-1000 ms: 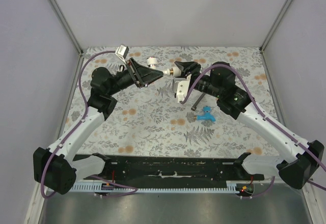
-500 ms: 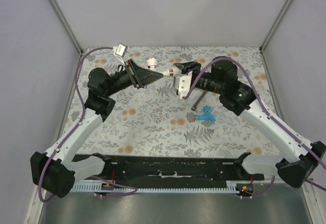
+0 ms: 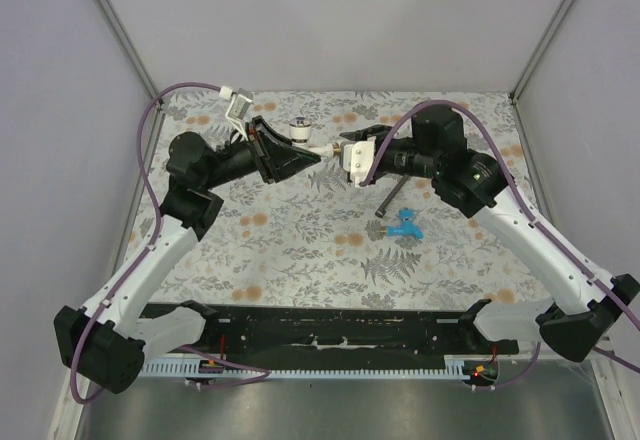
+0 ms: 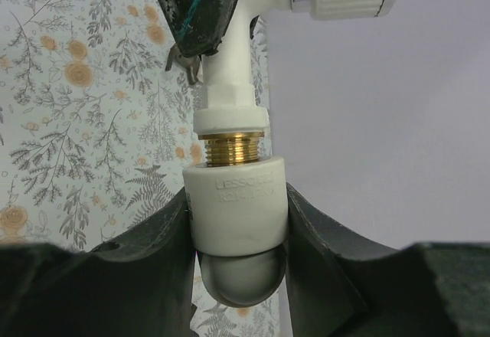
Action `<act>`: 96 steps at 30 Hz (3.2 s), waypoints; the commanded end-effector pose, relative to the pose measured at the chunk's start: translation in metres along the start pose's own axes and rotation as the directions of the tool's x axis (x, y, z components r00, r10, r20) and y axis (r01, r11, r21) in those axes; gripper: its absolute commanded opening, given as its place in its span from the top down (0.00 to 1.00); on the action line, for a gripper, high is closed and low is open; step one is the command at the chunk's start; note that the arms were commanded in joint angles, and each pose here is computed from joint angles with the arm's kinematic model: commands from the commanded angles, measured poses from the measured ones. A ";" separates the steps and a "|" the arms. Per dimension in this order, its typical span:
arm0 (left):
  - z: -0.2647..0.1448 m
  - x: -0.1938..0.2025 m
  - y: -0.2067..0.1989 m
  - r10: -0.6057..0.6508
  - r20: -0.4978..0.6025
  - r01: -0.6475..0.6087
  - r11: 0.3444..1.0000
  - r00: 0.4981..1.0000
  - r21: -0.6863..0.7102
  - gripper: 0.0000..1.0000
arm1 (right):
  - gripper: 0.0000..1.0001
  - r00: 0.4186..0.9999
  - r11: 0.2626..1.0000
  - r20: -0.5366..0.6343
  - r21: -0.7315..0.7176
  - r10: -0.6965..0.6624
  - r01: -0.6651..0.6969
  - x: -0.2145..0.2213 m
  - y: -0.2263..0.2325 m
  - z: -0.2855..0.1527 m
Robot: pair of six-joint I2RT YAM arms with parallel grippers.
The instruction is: Install the water faucets
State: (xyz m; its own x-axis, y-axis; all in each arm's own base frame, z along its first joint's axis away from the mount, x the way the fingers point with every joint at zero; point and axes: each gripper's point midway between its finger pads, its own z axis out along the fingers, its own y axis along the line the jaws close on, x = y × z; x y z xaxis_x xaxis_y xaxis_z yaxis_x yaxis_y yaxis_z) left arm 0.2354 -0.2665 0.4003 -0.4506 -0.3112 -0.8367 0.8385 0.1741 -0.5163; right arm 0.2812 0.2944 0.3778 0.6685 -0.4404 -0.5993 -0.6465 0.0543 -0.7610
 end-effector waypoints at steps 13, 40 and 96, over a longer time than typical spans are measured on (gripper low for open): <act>-0.006 0.011 -0.005 0.541 0.082 -0.547 0.832 0.837 0.096 0.98 | 1.00 0.964 0.968 0.178 -0.186 0.199 -0.166 -0.051 0.019 0.007; -0.022 0.072 0.021 0.930 0.038 -0.891 0.337 0.365 0.302 0.98 | 1.00 0.905 0.811 0.158 -0.524 0.395 -0.262 -0.069 0.067 -0.002; -0.028 0.002 0.048 -0.062 0.238 0.101 0.983 0.969 -0.156 0.98 | 1.00 0.976 0.985 0.155 -0.103 0.156 -0.141 -0.018 0.029 0.026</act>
State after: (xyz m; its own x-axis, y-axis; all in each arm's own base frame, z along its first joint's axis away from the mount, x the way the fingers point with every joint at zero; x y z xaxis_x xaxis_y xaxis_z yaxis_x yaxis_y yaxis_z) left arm 0.2422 -0.2448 0.3341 -0.2546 -0.3881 -0.8858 0.8766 0.2941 -0.3808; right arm 0.2717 0.3115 0.3104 0.4516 -0.4324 -0.7804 -0.8736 -0.0367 -0.4852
